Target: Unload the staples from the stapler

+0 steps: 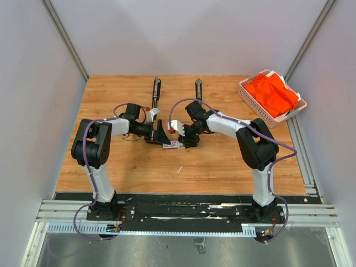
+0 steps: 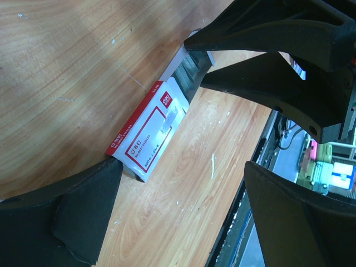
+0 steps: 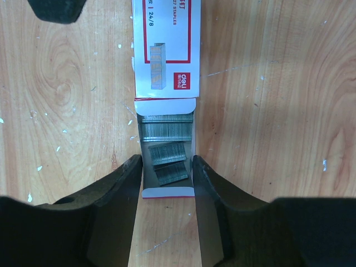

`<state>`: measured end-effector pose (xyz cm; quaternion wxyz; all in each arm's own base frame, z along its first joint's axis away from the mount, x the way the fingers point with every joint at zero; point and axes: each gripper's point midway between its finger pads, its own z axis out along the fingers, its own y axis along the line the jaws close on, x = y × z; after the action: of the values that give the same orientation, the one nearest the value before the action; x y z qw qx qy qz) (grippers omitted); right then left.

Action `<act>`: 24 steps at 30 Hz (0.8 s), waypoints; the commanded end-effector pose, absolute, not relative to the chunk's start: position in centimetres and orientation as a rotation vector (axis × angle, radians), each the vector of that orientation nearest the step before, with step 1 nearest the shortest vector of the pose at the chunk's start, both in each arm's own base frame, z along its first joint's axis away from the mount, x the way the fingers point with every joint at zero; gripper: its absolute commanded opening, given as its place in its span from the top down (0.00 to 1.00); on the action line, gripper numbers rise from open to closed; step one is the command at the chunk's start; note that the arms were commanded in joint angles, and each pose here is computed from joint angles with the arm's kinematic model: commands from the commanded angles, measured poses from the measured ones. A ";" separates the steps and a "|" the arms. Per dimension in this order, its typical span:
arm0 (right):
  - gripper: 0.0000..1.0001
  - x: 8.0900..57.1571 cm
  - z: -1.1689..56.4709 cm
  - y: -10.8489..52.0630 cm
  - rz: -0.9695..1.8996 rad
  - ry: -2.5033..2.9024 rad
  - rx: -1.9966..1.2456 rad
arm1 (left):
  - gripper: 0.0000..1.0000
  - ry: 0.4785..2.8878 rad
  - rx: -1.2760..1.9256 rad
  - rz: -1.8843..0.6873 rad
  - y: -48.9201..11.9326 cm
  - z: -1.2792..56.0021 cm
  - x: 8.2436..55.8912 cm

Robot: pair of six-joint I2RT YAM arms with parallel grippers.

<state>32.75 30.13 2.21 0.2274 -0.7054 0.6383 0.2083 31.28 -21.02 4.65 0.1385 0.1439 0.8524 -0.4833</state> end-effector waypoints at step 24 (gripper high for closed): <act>0.58 30.9 0.9 30.3 0.625 1.811 -1.958 | 0.02 2.525 0.388 -1.311 -20.0 2.8 31.1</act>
<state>32.69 30.46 2.28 0.2270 -0.6817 0.6616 0.2146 31.28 -21.03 4.66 0.1385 0.1439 0.8523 -0.4835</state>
